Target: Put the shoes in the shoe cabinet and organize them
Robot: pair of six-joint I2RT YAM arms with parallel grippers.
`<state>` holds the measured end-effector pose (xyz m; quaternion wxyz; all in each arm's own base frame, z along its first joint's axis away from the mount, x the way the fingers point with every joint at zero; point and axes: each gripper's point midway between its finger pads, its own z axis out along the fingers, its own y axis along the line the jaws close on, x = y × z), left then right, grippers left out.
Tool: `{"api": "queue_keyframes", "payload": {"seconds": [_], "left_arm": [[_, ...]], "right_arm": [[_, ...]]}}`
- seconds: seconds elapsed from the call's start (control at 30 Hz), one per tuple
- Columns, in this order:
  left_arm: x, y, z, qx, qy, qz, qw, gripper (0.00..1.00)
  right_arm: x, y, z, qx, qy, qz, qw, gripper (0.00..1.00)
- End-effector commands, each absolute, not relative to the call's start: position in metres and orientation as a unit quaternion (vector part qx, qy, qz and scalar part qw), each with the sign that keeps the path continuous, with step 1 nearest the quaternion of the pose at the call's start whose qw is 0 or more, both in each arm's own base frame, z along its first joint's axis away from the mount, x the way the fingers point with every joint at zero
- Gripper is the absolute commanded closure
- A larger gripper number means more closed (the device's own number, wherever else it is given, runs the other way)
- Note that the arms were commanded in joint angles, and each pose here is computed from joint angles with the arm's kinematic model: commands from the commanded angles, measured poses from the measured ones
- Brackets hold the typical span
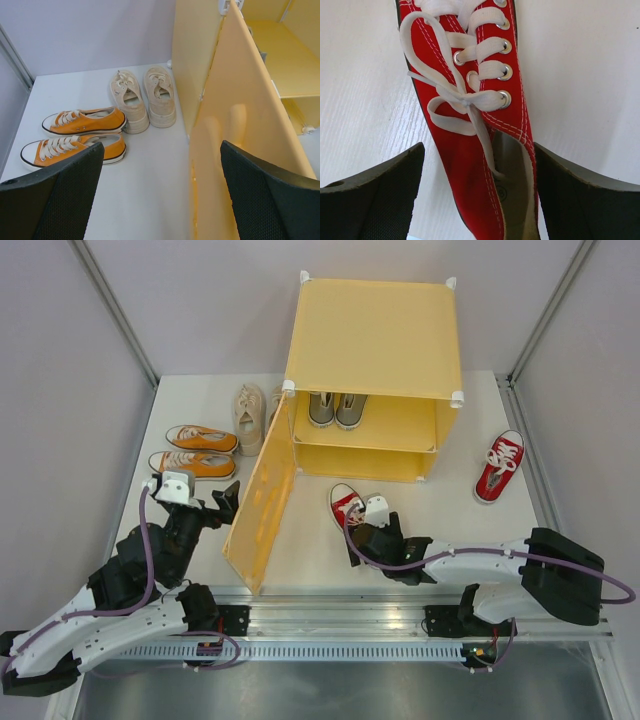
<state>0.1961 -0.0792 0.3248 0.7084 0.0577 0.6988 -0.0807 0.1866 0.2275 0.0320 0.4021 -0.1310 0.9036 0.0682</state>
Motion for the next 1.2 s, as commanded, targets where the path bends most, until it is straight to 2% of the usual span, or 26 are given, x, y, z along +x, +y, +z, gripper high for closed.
{"api": "queue_keyframes", "payload": {"seconds": [0.0, 0.23, 0.33, 0.37, 0.5, 0.6, 0.7, 0.73, 0.9, 1.17], "left_arm": [[0.197, -0.084, 0.327, 0.056, 0.698, -0.091, 0.708, 0.00], [0.197, -0.084, 0.327, 0.056, 0.698, -0.089, 0.708, 0.00], [0.198, -0.084, 0.327, 0.056, 0.699, -0.088, 0.708, 0.00], [0.198, -0.084, 0.327, 0.056, 0.699, -0.088, 0.708, 0.00], [0.197, -0.084, 0.327, 0.057, 0.698, -0.089, 0.708, 0.00], [0.197, -0.084, 0.328, 0.056, 0.697, -0.091, 0.709, 0.00], [0.197, -0.084, 0.327, 0.056, 0.698, -0.090, 0.708, 0.00], [0.197, -0.084, 0.328, 0.056, 0.697, -0.090, 0.709, 0.00], [0.197, -0.083, 0.328, 0.055, 0.698, -0.090, 0.709, 0.00], [0.196, -0.080, 0.331, 0.050, 0.694, -0.094, 0.712, 0.00]], "right_arm": [[0.197, 0.240, 0.039, -0.108, 0.894, 0.083, 0.427, 0.11], [0.194, 0.241, 0.024, -0.110, 0.898, 0.084, 0.418, 0.24], [0.193, 0.243, 0.022, -0.115, 0.899, 0.084, 0.415, 0.35], [0.193, 0.243, 0.022, -0.117, 0.898, 0.084, 0.415, 0.43], [0.194, 0.250, 0.023, -0.119, 0.896, 0.099, 0.416, 0.64], [0.193, 0.254, 0.027, -0.116, 0.896, 0.110, 0.415, 0.85], [0.193, 0.259, 0.040, -0.106, 0.890, 0.132, 0.423, 0.97], [0.194, 0.259, 0.046, -0.101, 0.888, 0.138, 0.427, 0.99], [0.197, 0.261, 0.089, -0.066, 0.865, 0.190, 0.459, 0.99], [0.195, 0.233, 0.130, -0.016, 0.842, 0.214, 0.494, 0.99]]}}
